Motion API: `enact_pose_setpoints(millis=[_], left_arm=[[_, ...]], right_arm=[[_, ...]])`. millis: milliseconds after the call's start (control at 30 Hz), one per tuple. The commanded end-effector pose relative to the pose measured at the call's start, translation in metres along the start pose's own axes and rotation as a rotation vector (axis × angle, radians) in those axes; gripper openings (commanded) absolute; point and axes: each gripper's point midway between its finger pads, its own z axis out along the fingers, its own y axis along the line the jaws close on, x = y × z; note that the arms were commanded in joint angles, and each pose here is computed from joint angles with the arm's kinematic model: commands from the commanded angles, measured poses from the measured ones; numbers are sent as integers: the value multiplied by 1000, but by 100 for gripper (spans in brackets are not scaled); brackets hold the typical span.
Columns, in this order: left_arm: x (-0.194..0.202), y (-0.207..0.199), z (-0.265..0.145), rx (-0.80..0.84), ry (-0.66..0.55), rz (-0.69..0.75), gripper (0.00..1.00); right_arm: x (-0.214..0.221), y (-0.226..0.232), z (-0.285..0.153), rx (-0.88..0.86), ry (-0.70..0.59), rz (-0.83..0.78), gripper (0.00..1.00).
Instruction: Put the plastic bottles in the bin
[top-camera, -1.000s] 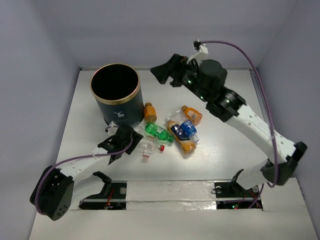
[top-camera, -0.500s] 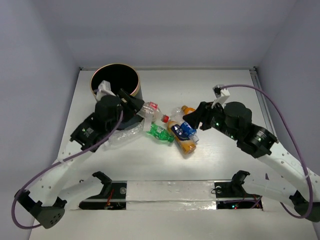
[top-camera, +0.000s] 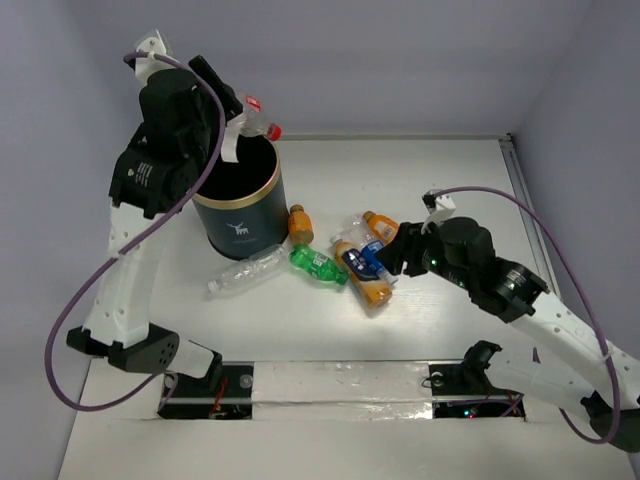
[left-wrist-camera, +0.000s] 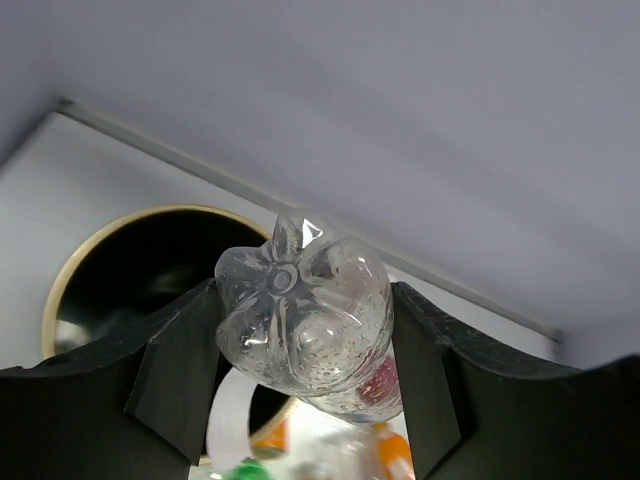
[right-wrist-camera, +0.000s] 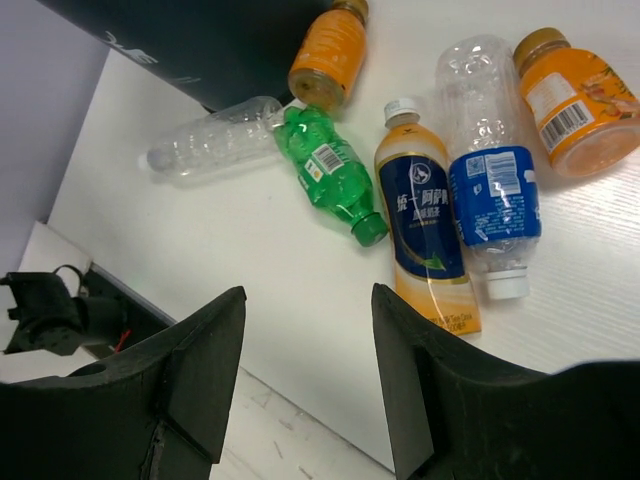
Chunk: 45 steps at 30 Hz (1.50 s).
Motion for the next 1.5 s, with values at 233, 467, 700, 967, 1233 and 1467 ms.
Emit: enact_pose_setpoints(millis=[233, 467, 700, 967, 1233, 1467], left_arm=[[41, 82, 53, -350, 55, 389, 30], [57, 88, 65, -350, 63, 425, 49], [67, 81, 55, -259, 117, 429, 82], [91, 82, 4, -107, 182, 384, 83], [148, 53, -57, 48, 312, 313, 71], [260, 30, -110, 147, 595, 132, 64]], right_arm=[[11, -16, 47, 83, 98, -104, 59], [20, -15, 89, 98, 198, -175, 60], [34, -23, 129, 141, 289, -220, 69], [52, -37, 155, 177, 364, -239, 77], [61, -57, 178, 239, 422, -275, 80], [81, -71, 189, 274, 483, -288, 80]])
